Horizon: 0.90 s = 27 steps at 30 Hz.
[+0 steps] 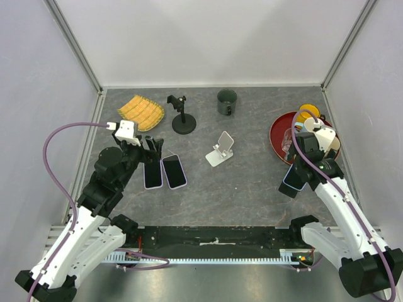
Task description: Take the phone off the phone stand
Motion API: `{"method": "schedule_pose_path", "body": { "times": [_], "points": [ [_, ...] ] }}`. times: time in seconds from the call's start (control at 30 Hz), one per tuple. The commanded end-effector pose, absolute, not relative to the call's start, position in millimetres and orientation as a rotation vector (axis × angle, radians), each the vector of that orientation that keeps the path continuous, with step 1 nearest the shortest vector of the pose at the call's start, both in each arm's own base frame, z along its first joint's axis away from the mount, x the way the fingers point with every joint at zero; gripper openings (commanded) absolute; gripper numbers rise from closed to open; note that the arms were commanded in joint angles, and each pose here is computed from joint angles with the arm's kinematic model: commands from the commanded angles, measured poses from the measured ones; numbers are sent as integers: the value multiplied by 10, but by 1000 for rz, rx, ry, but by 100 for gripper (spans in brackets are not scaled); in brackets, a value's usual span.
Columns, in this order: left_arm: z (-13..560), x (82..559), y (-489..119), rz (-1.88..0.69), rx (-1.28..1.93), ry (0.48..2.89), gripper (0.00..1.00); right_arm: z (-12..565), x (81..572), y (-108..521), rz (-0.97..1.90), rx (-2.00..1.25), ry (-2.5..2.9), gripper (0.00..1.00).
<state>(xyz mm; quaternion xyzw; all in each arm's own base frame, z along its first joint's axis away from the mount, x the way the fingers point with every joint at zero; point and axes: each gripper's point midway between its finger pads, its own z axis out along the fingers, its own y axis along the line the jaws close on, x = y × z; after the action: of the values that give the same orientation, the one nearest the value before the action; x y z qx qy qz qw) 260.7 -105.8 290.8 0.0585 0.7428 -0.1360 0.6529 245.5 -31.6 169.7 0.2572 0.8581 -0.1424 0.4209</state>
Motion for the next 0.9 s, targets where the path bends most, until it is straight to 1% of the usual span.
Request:
{"method": "schedule_pose_path", "body": {
  "times": [0.0, 0.13, 0.2, 0.23, 0.33, 0.37, 0.4, 0.43, 0.53, 0.67, 0.73, 0.77, 0.87],
  "points": [
    [2945, 2622, -1094, -345, 109, 1675, 84, 1655, 2438, -277, -302, 669, 2135, 94],
    [2921, 2633, -1100, -344, 110, 1684, 84, 1645, 2416, -297, -307, 679, 2123, 87],
    [2913, 2637, -1105, -344, 111, 1687, 84, 1673, 2414, -315, -311, 682, 2110, 80],
    [2913, 2641, -1107, -344, 111, 1687, 84, 1702, 2413, -317, -307, 680, 2099, 74],
    [2901, 2643, -1112, -344, 114, 1692, 84, 1816, 2411, -353, -313, 676, 2066, 63],
    [2897, 2649, -1115, -344, 114, 1693, 84, 1846, 2406, -368, -324, 666, 2060, 55],
    [2893, 2648, -1114, -343, 114, 1695, 84, 1911, 2416, -376, -321, 666, 2044, 51],
    [2893, 2649, -1112, -342, 113, 1695, 84, 1964, 2413, -381, -318, 658, 2031, 43],
    [2892, 2653, -1113, -342, 113, 1695, 84, 2131, 2421, -398, -320, 627, 2005, 33],
    [2881, 2655, -1118, -342, 115, 1699, 84, 2440, 2449, -429, -333, 571, 1960, 26],
    [2881, 2656, -1115, -341, 114, 1699, 84, 2551, 2486, -388, -322, 494, 1970, 25],
    [2877, 2659, -1117, -340, 114, 1700, 84, 2669, 2525, -342, -291, 465, 1956, 23],
    [2885, 2654, -1114, -341, 114, 1698, 84, 2793, 2657, -129, -186, 331, 1970, 21]
  ]
}}
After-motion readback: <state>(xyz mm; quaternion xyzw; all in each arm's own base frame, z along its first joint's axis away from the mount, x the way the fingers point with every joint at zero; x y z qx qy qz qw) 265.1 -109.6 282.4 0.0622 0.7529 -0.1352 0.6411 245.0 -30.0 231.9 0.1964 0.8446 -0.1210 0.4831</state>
